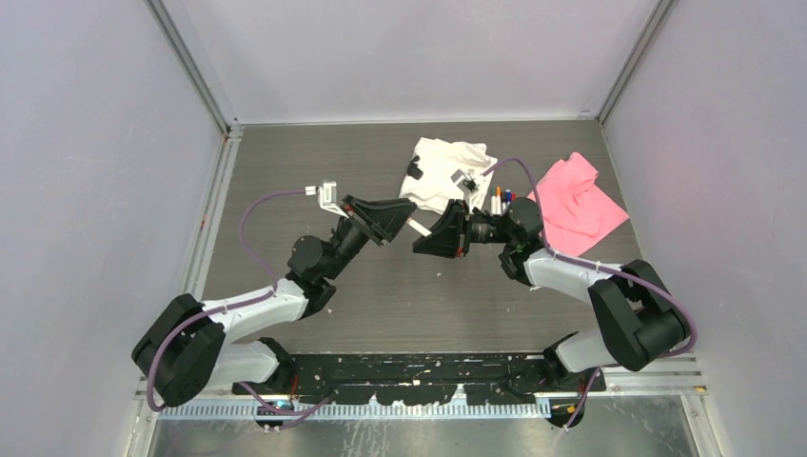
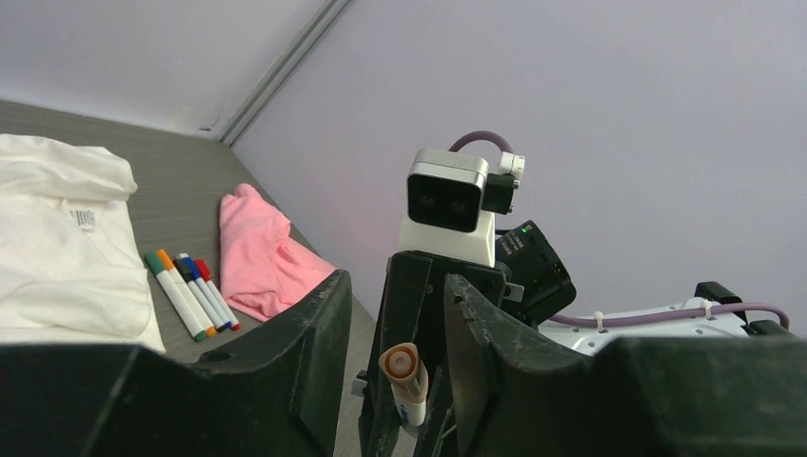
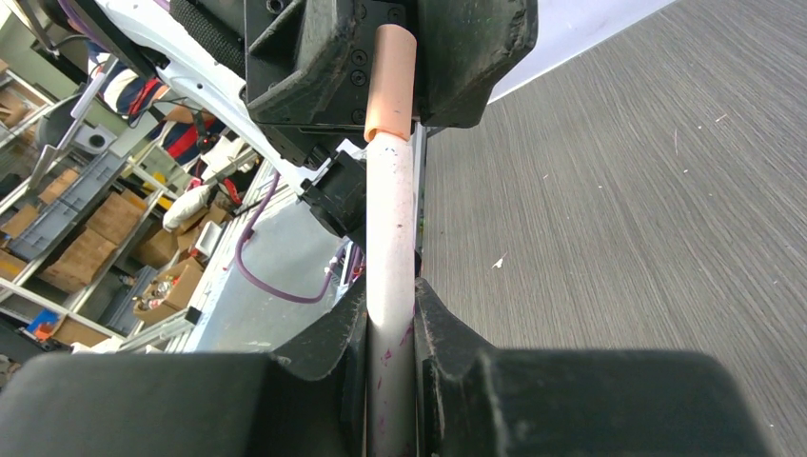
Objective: Insert the pens into the pen caps
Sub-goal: Press the pen cap onto the pen.
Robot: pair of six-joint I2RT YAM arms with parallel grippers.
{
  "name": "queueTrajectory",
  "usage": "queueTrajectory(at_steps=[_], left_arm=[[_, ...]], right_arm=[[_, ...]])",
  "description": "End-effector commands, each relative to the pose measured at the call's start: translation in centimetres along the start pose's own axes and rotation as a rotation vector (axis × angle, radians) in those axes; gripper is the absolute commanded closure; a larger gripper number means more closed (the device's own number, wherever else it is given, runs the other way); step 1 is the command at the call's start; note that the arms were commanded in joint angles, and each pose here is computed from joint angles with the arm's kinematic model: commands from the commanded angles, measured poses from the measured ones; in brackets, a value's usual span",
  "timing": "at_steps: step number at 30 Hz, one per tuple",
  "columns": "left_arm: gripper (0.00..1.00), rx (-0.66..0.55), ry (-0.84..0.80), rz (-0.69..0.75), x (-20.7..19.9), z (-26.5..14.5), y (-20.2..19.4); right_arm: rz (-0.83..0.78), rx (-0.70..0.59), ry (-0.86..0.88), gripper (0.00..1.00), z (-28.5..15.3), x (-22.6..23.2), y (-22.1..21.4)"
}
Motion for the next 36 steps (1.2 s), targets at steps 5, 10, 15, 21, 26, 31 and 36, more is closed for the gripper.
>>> queueTrajectory(at_steps=[5, 10, 15, 21, 26, 31, 36], left_arm=[[0.93, 0.020, -0.106, 0.006, -2.1, 1.3, 0.4], [0.99, 0.112, -0.094, 0.025, -1.1, 1.2, -1.1], [0.99, 0.169, 0.027, -0.034, 0.6, 0.4, -2.4], [0.99, 0.161, 0.075, -0.144, 1.2, 0.6, -5.1], [0.99, 0.259, 0.167, -0.179, 2.3, -0.3, -8.4], [1.00, 0.432, 0.062, -0.080, 2.2, -2.1, -11.0], [0.99, 0.608, -0.080, -0.068, 1.7, -4.1, -12.4]], right_arm=[[-0.066, -0.022, 0.019, 0.99, 0.5, 0.0, 1.5], [-0.092, -0.010, 0.033, 0.99, 0.5, 0.2, 1.7], [-0.222, 0.074, -0.042, 0.99, 0.0, -0.3, 1.6], [-0.242, 0.149, -0.158, 0.99, 0.2, -1.7, 1.5], [-0.287, 0.251, -0.246, 0.99, -0.5, -2.6, 1.7], [-0.228, 0.160, -0.154, 0.99, 0.0, -1.3, 2.8], [-0.156, 0.031, -0.037, 0.99, -0.2, 0.1, 4.4]])
Point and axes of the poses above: each gripper's point midway between its finger pads, its own z axis out along the fingers, its own x axis along the line the jaws close on, y = z × x, the point moved 5 cm from there along -z, back along the fingers, and after that the axes turned 14 degrees about -z, right-handed, at the moved point
